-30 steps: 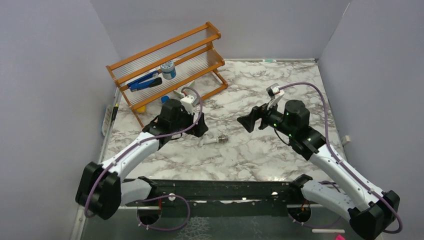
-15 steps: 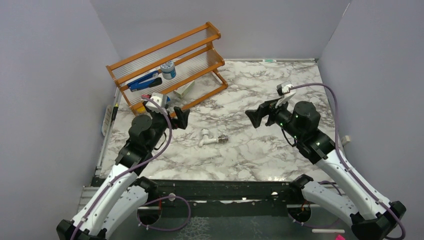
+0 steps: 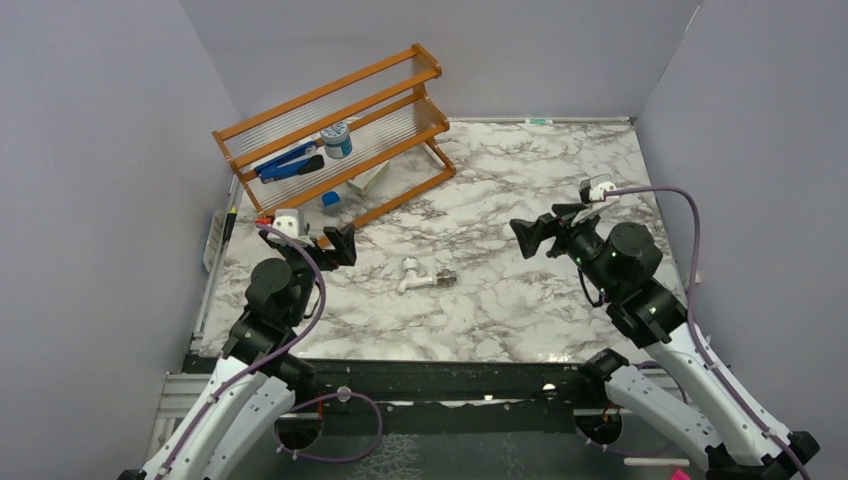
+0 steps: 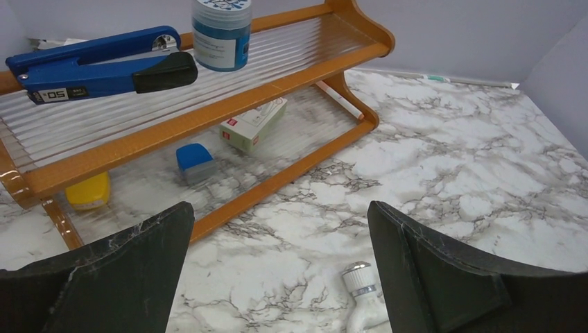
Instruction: Install the water faucets
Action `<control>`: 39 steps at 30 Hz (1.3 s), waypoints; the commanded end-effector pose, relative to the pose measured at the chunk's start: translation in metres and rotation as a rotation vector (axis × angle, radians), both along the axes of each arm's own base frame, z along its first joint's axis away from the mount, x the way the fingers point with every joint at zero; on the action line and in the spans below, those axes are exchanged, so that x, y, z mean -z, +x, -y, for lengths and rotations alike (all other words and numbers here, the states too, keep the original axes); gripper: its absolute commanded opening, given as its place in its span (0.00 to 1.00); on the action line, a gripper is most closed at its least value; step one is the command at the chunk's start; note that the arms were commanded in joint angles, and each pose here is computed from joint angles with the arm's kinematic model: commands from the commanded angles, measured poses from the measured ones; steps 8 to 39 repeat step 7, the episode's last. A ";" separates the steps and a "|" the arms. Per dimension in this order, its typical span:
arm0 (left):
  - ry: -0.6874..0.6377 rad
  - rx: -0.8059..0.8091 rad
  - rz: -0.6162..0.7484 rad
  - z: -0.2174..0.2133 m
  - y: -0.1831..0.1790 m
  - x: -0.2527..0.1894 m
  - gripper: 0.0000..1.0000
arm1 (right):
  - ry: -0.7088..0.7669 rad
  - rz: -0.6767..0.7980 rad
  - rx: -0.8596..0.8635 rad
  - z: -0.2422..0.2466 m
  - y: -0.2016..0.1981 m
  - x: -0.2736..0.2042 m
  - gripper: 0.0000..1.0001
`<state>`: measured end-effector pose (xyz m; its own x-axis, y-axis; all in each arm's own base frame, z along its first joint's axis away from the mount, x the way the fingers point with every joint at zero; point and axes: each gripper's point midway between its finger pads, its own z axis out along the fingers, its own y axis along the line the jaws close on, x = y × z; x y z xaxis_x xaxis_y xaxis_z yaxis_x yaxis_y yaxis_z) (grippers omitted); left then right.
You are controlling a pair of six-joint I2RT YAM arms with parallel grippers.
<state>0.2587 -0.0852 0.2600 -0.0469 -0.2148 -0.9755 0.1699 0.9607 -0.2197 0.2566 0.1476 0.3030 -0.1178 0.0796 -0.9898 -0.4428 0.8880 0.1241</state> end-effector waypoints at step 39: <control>0.046 -0.034 -0.037 -0.007 0.002 0.009 0.99 | 0.010 0.007 0.039 0.005 0.002 0.002 1.00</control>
